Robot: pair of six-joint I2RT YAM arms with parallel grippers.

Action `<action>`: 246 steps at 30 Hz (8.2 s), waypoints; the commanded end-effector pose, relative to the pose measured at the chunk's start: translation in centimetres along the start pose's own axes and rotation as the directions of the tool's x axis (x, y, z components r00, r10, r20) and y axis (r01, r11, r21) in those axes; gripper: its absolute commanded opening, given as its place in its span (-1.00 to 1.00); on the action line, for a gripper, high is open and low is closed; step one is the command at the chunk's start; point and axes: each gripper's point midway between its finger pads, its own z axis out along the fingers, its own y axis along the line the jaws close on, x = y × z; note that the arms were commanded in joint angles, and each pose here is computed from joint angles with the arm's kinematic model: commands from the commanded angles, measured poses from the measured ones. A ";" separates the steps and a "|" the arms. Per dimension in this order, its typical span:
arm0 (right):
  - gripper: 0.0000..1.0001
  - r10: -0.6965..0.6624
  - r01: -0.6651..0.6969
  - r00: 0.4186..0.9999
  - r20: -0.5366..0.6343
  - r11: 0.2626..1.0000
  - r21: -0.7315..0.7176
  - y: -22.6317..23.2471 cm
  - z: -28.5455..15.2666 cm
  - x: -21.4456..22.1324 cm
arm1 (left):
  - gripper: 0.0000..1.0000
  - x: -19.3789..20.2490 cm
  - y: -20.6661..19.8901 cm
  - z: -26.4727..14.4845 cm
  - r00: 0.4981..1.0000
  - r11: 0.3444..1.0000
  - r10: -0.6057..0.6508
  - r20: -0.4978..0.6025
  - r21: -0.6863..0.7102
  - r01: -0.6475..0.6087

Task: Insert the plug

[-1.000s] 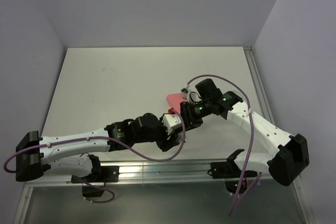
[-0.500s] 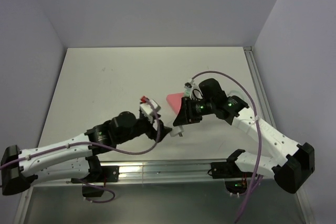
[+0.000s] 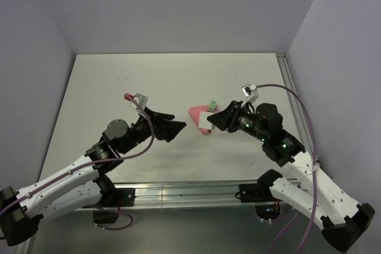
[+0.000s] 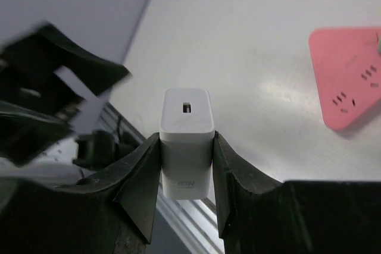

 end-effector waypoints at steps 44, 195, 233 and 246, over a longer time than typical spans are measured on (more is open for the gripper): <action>-1.00 0.272 -0.051 0.890 0.366 0.857 -0.513 8.9 -5.0 -7.0 | 0.36 -4.0 -11.1 3.7 0.938 0.781 -0.346 0.029 0.563 0.271; -1.00 -0.604 0.652 0.757 -0.251 0.672 0.350 -8.6 7.7 -7.4 | 0.22 16.6 17.0 13.6 0.792 0.754 -0.590 -0.159 -0.461 0.469; -1.00 -0.593 0.693 0.691 -0.413 0.707 0.142 -9.8 10.5 -2.3 | -0.99 19.0 22.3 11.4 0.698 0.768 -0.631 -0.338 -0.397 0.502; -1.00 -0.602 0.731 0.650 -0.464 0.662 0.165 -12.3 13.6 -1.7 | -0.99 19.4 23.4 10.8 0.674 0.789 -0.608 -0.419 -0.412 0.456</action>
